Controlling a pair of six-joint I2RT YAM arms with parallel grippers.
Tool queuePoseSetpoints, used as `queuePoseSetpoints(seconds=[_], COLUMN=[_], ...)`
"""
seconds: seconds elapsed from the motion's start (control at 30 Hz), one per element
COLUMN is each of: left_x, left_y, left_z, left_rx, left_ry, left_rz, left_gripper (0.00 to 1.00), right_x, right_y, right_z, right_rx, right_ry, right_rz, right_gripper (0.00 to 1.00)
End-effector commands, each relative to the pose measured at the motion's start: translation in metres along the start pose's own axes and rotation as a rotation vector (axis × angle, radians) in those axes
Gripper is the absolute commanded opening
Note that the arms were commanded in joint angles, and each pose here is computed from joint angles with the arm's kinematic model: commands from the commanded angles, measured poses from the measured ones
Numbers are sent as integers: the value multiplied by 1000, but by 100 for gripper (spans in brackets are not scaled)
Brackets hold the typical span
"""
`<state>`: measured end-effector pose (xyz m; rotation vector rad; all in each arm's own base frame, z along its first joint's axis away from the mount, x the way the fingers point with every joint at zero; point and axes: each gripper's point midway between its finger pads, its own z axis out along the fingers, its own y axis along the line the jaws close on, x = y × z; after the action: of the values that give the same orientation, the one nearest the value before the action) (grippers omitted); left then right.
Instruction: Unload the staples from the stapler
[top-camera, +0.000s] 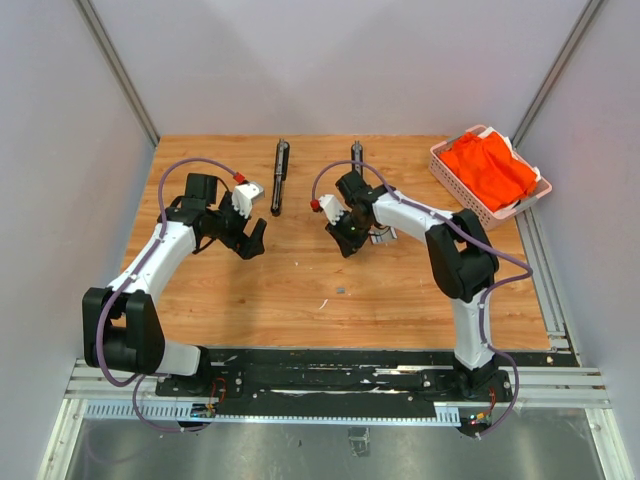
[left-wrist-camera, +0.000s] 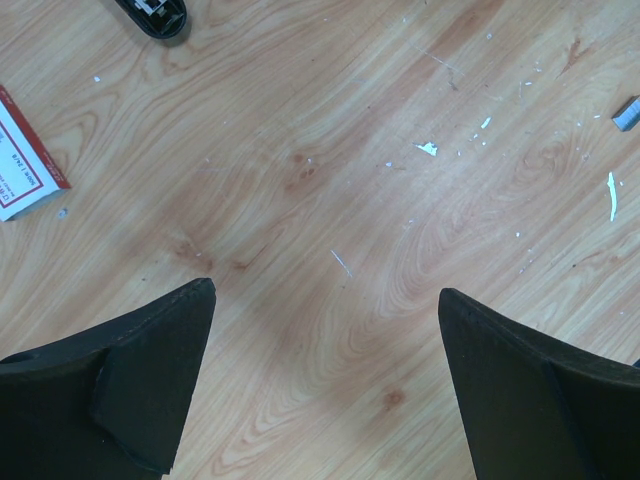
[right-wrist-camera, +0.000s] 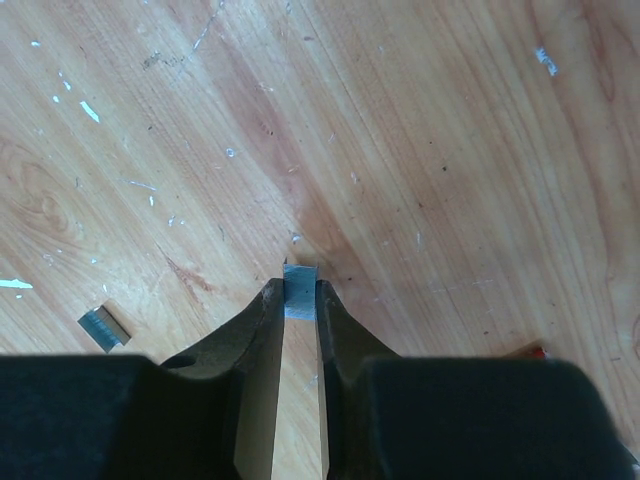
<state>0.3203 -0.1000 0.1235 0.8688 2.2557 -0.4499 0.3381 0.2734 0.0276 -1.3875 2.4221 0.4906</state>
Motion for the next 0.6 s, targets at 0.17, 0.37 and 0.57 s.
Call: queuePoseSetpoints(seconds=[0.17,0.37,0.57], left_x=[-5,-5,-5], left_y=[4,4,3], left_z=[-4,-4,-3], left_rx=[-6,-7,-4], left_ry=[-32,-33,-30], left_rz=[15,17,14], left_gripper=[98,98,98], right_x=[-15,-18,-12], right_y=[5,-7,-26], right_z=[-23,-37,-47], right_rx=[45,95,131], right_ry=[-54,-81,-97], right_rz=[-18,15,88], right_gripper=[16,16,16])
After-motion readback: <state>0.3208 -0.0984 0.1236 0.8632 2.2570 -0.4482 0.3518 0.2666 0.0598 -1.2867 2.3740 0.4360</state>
